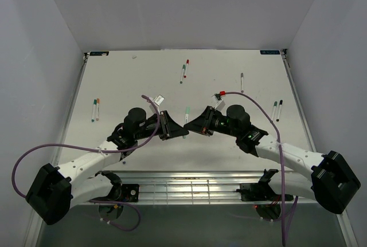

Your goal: Open the pen caps

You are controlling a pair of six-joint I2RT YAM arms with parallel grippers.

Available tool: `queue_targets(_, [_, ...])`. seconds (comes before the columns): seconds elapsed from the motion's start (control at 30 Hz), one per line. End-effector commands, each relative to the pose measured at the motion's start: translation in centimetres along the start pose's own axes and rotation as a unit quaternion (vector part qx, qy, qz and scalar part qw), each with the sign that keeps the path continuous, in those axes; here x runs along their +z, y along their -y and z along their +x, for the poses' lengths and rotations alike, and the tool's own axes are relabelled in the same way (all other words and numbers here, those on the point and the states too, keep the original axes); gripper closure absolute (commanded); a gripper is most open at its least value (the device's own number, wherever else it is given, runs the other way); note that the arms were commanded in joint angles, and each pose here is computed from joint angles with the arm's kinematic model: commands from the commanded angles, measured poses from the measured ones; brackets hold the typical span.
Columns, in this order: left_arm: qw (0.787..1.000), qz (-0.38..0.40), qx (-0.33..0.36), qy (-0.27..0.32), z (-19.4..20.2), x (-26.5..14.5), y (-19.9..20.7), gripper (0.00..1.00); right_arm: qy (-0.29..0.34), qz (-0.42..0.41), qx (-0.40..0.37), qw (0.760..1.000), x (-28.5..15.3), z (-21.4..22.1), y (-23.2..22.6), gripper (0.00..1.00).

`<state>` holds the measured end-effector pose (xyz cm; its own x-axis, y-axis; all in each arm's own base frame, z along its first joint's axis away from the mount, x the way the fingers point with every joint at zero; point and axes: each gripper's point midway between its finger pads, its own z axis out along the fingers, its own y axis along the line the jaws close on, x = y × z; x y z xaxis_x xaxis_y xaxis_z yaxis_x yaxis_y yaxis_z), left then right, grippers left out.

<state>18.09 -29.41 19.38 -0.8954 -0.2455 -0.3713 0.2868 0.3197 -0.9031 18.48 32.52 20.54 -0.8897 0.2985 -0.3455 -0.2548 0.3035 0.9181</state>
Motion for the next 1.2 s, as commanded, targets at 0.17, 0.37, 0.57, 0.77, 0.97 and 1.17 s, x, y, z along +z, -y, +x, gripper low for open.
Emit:
queue_targets(0.17, [1.000,0.008,0.001,-0.009,0.9,-0.4,-0.1,1.00,0.023,-0.016,-0.034,0.999,0.2,-0.8,-0.8,0.89])
queue_targets(0.37, [1.000,0.014,0.005,-0.016,1.3,-0.6,0.0,1.00,0.029,0.020,-0.070,0.997,0.2,-1.4,0.1,0.48])
queue_targets(0.57, [0.999,0.024,0.014,-0.033,1.9,-0.8,0.2,1.00,0.040,0.039,-0.097,0.994,0.4,-2.7,0.4,0.47])
queue_targets(0.77, [0.999,0.026,0.012,-0.044,2.4,-0.9,0.1,1.00,0.046,0.025,-0.118,0.992,1.0,-4.1,-0.9,0.49])
queue_targets(0.97, [0.999,0.026,0.009,-0.046,2.6,-1.0,0.1,1.00,0.035,0.008,-0.103,0.994,1.6,-4.9,-0.9,0.57])
queue_targets(1.17, [0.998,0.025,0.008,-0.050,2.7,-0.9,-0.1,1.00,0.036,-0.002,-0.101,0.994,1.6,-4.8,-1.0,0.69])
